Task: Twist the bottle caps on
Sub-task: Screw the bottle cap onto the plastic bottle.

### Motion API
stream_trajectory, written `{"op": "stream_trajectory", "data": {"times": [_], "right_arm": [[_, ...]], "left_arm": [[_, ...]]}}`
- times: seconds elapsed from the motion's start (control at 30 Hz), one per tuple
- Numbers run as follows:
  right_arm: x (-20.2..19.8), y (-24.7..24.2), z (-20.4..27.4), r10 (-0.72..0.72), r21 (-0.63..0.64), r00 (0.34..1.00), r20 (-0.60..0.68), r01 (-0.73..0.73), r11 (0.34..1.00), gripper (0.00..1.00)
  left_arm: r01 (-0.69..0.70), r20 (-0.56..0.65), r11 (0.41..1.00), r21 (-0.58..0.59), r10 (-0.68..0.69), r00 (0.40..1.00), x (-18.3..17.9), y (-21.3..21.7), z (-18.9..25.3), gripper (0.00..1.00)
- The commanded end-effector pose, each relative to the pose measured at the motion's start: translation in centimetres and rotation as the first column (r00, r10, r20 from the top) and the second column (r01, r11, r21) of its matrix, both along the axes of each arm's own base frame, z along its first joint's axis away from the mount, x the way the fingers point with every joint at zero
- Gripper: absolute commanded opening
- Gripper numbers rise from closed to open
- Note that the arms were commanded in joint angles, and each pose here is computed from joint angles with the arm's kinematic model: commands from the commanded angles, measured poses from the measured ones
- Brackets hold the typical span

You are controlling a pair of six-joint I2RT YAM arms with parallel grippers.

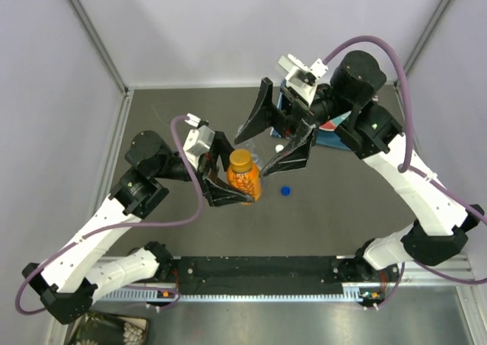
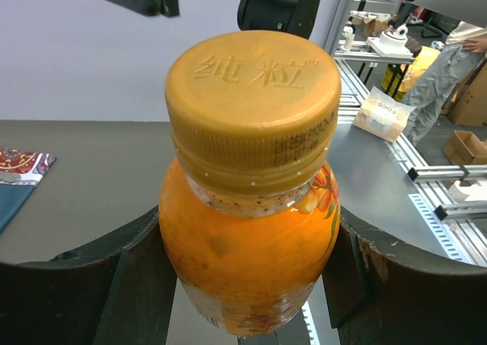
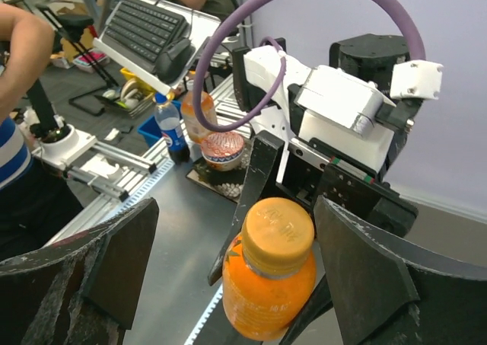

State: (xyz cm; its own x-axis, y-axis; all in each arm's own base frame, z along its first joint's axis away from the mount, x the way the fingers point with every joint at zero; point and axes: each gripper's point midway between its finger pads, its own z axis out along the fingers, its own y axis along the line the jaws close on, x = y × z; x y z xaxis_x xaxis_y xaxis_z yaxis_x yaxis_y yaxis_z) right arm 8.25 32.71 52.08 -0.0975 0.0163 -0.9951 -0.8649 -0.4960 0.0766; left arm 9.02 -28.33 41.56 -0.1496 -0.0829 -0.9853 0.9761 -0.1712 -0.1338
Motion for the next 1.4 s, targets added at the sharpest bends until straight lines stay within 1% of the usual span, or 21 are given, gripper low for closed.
{"op": "stream_trajectory", "data": {"times": [0.0, 0.2, 0.3, 0.33, 0.6, 0.77, 0.87, 0.9, 1.0, 1.07, 1.2, 1.27, 1.37], "right_arm": [[-0.4, -0.2, 0.5, 0.072, 0.033, 0.997, 0.029, -0.073, 0.997, 0.84], [0.6, 0.9, -0.1, 0.089, 0.011, 0.996, -0.014, -0.089, 0.996, 0.77], [1.0, 1.3, -0.5, 0.090, 0.004, 0.996, -0.026, -0.090, 0.996, 0.77], [1.1, 1.5, -0.8, 0.092, -0.007, 0.995, -0.042, -0.092, 0.996, 0.75], [0.9, 1.3, -1.4, 0.093, -0.016, 0.994, -0.060, -0.094, 0.995, 0.69], [0.7, 1.1, -1.5, 0.089, -0.018, 0.994, -0.066, -0.090, 0.996, 0.62], [0.7, 1.1, -1.6, 0.086, -0.016, 0.994, -0.066, -0.087, 0.996, 0.54], [0.7, 1.1, -1.5, 0.083, -0.013, 0.994, -0.064, -0.084, 0.996, 0.50], [0.7, 1.0, -1.6, 0.078, -0.011, 0.995, -0.066, -0.079, 0.997, 0.43], [0.7, 1.1, -1.7, 0.074, -0.009, 0.995, -0.066, -0.075, 0.997, 0.40], [0.9, 1.2, -2.1, 0.058, -0.016, 0.995, -0.079, -0.059, 0.998, 0.38], [1.2, 1.3, -2.5, 0.040, -0.022, 0.995, -0.088, -0.042, 0.999, 0.37], [2.5, 2.1, -3.8, -0.038, -0.068, 0.990, -0.132, 0.029, 0.997, 0.34]], "left_arm": [[0.059, 0.061, 0.997, -0.046, -0.056, 0.997, -1.1, 0.2, 1.8, 0.00], [0.069, 0.067, 0.997, -0.044, -0.066, 0.996, -1.1, 0.0, 1.9, 0.00], [0.070, 0.077, 0.996, -0.047, -0.066, 0.995, -1.1, 0.0, 2.1, 0.00], [0.068, 0.075, 0.997, -0.047, -0.065, 0.995, -1.0, -0.1, 2.1, 0.00], [0.029, 0.097, 0.998, -0.061, -0.023, 0.995, -0.4, -0.1, 2.5, 0.00], [0.001, 0.096, 0.998, -0.065, 0.005, 0.995, 0.0, -0.2, 2.6, 0.00], [-0.011, 0.095, 0.998, -0.067, 0.017, 0.995, 0.3, -0.2, 2.6, 0.00], [-0.013, 0.094, 0.998, -0.066, 0.019, 0.995, 0.3, -0.2, 2.6, 0.00], [-0.025, 0.092, 0.997, -0.067, 0.031, 0.995, 0.5, -0.2, 2.6, 0.00], [-0.030, 0.092, 0.997, -0.064, 0.036, 0.995, 0.5, -0.2, 2.5, 0.00], [-0.081, 0.095, 0.995, -0.065, 0.087, 0.992, 1.4, -0.2, 2.4, 0.00], [-0.143, 0.104, 0.987, -0.067, 0.149, 0.983, 2.5, -0.3, 2.5, 0.00], [-0.261, 0.124, 0.962, -0.085, 0.270, 0.955, 4.5, 0.0, 2.8, 0.00]]}}
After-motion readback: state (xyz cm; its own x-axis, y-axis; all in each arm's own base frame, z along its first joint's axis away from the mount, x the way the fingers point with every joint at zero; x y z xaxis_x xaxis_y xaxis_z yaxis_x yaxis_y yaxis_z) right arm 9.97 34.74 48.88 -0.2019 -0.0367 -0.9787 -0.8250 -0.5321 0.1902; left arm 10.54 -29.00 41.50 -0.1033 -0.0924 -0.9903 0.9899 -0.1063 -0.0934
